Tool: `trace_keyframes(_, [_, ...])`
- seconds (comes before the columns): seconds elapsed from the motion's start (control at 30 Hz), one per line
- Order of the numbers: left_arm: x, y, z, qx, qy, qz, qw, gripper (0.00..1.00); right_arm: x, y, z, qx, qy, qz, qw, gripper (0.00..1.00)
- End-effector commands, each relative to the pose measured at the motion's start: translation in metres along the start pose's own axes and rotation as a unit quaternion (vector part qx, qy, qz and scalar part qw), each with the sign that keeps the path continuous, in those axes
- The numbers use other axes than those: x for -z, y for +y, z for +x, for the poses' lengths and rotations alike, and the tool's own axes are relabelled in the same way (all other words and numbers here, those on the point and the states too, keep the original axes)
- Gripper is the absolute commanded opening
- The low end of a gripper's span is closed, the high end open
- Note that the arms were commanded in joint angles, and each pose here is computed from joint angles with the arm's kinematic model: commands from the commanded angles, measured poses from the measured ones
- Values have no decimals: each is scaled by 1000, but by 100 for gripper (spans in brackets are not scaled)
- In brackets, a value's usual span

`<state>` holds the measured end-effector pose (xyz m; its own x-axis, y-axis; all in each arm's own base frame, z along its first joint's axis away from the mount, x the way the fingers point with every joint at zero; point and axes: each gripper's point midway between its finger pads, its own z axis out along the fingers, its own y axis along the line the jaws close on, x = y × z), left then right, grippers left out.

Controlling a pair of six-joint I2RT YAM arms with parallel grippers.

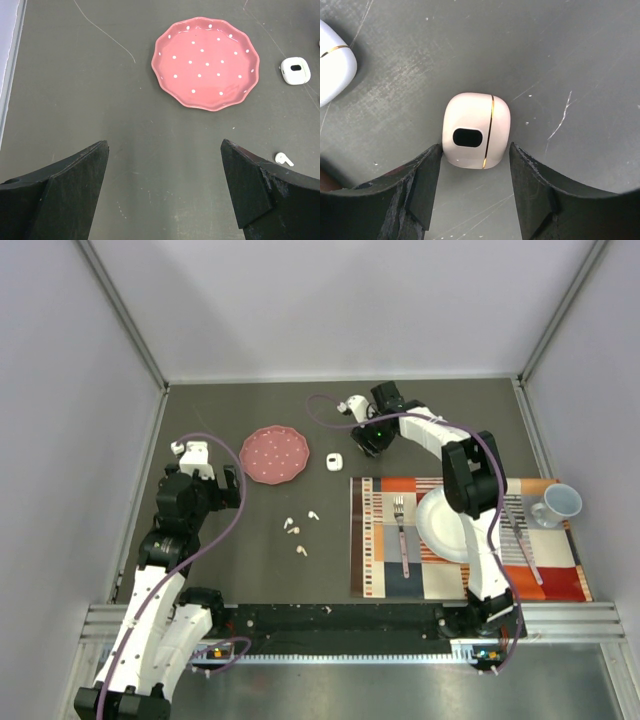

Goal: Insert the wireless bluetooth earbuds into the charging case
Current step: Move the charging case to the center of the board, then pick up the charging case from the center of the board.

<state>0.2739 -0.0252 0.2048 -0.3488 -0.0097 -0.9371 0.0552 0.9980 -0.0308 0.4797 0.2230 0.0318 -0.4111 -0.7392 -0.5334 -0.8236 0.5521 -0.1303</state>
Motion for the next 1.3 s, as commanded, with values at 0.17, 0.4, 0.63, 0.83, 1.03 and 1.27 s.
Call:
trace_keyframes(0.17, [-1,0,-10,-5,-20,1,1000,99,-6,3,0,4,15,2,1000,59])
trace_keyframes(0.4, [-2,1,-10,-4,-20,-2,1000,99,-5,-3,-6,-13,13,18,1000,65])
trace_keyframes(0.63, [-3,2,-9,-3,-17,-4,1000,99,-5,4,-13,-15,8,13,1000,65])
trace_keyframes(0.83, [-3,1,-10,-3,-17,-2,1000,99,-7,7,-10,-6,14,10,1000,61])
trace_keyframes(1.03, [-2,2,-10,-2,-18,-5,1000,99,-9,4,-3,-7,29,19,999,44])
trace_keyframes(1.27, [-2,1,-9,-1,-16,-1,1000,99,-6,5,-5,-12,24,19,999,14])
